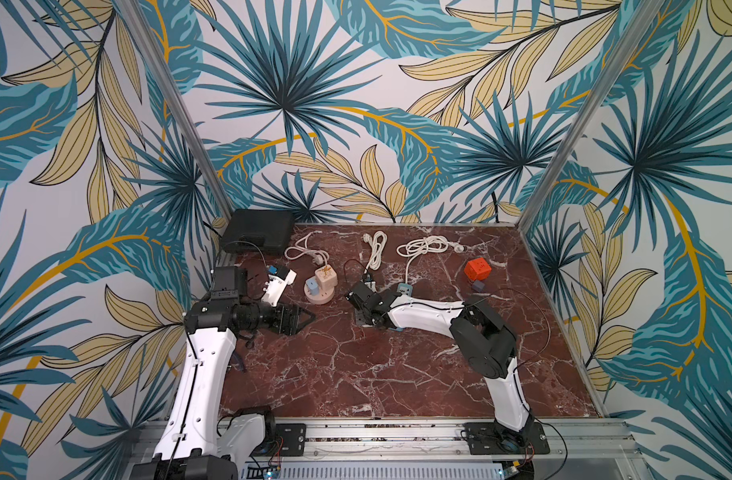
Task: Pull the plug off the socket
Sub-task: Move the socket to the center of the board.
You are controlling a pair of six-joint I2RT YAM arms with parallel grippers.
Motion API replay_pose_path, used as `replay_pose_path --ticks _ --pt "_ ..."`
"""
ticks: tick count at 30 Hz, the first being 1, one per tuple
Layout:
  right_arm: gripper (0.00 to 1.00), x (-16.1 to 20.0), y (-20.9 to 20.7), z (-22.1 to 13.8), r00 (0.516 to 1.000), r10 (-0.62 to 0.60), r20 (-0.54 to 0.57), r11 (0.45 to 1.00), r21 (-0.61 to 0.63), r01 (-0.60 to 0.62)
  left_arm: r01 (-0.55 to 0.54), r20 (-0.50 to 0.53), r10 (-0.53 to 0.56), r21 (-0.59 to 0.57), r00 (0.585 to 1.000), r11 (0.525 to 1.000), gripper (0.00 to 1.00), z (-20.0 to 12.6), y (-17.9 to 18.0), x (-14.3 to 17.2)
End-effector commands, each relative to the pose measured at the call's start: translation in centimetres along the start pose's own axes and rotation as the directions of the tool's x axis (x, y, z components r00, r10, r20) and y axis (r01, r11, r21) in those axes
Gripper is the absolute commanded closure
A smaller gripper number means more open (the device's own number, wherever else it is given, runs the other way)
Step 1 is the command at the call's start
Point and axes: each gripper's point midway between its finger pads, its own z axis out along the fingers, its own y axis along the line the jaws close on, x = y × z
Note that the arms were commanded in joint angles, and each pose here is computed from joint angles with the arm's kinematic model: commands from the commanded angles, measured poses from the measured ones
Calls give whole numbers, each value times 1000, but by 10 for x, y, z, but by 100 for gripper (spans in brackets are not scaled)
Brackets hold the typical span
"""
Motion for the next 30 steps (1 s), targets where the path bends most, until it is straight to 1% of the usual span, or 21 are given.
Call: replay_pose_path --ticks 1,6,10,14,19,22,24,26,30 --pt "63 16 10 -20 1000 3 -19 999 -50 -4 -23 -8 23 23 1000 999 18 11 -1 -5" --pt "63 42 19 -31 999 -28 -44 997 -73 24 -54 -30 55 30 998 998 20 22 -6 -7" --pt "58 61 26 -37 996 -53 -66 995 -88 47 -87 -36 88 43 995 995 21 29 -13 -7" --pt "56 72 25 -40 996 -52 -77 995 -89 45 -98 -56 101 49 993 994 21 37 -14 -7" --pt "39 70 26 -54 997 -61 -48 992 -110 55 -110 -68 115 74 991 991 23 48 -17 -7" --pt "35 63 26 -67 997 -71 -29 990 -122 67 -124 -52 128 72 990 990 23 53 -17 -13" --pt "33 58 24 -76 997 -71 -19 989 -134 68 -131 -40 135 94 990 987 28 56 -21 -19" --pt "32 53 21 -86 997 -73 -8 988 -134 71 -141 -35 146 118 989 983 36 62 -25 -24" --pt "32 40 9 -107 997 -73 34 990 -115 77 -173 -76 188 165 979 971 58 84 -36 -26"
